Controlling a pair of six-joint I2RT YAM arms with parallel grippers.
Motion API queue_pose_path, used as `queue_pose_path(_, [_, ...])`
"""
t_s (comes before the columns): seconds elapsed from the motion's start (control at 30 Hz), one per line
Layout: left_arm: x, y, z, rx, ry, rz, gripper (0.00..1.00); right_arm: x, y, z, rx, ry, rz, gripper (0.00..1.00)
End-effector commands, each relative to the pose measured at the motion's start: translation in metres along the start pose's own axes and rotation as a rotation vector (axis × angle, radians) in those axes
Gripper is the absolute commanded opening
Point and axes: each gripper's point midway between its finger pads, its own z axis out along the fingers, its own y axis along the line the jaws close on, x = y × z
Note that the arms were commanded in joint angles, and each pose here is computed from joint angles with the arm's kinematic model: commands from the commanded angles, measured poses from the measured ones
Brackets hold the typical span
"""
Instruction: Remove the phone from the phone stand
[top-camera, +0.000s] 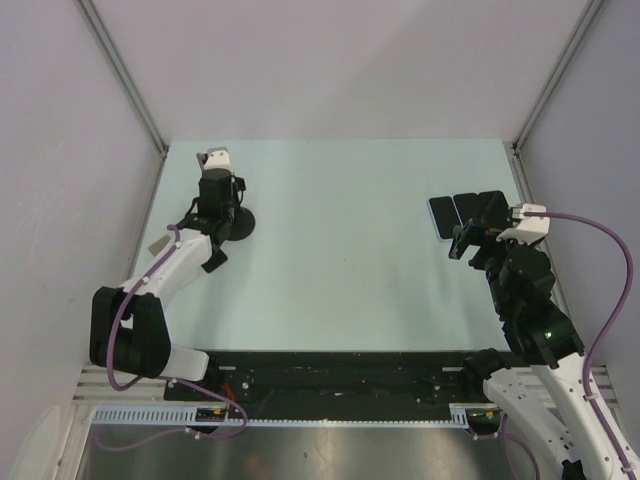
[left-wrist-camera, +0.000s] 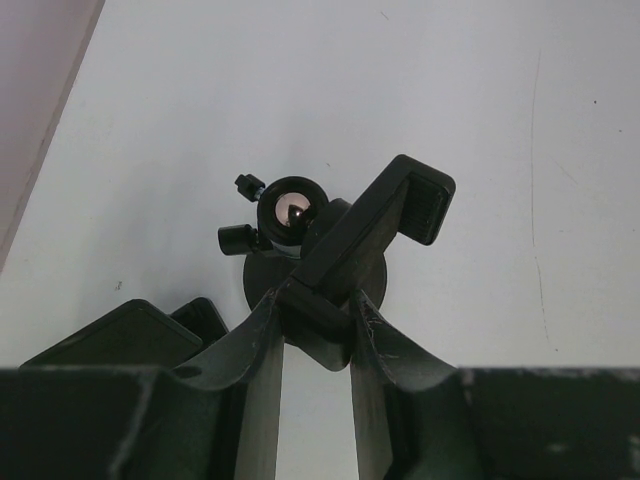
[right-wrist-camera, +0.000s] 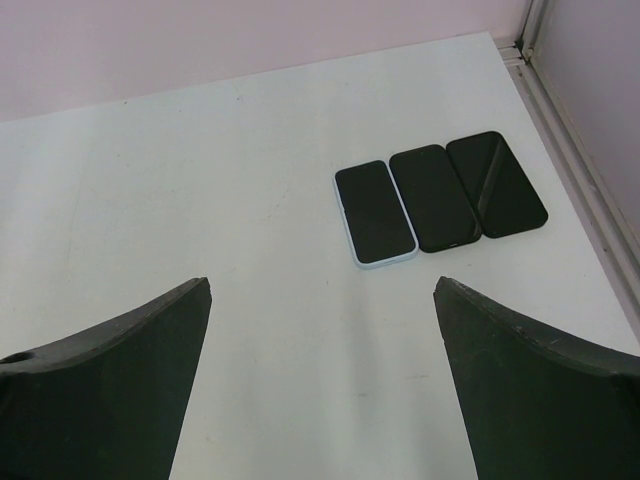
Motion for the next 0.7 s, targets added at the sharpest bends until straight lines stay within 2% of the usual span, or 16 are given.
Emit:
queue_pose_path(0.0, [-0.054,0.011,-0.015,-0.040,-0.172,-0.038,0.00,-0.007,0.004,0.001,-0.018,-0.026,0.011,1.00])
queue_pose_path(0.47, [-0.034,0.016,-0.016,-0.062,-0.128,-0.071,0.01,-0.006,0.006,0.002,-0.022,-0.024,0.014,1.00])
queue_pose_path(0.67, [-0.030,0.014,-0.016,-0.056,-0.120,-0.092,0.30,-0.006,0.007,0.002,-0.026,-0.021,0.012,1.00])
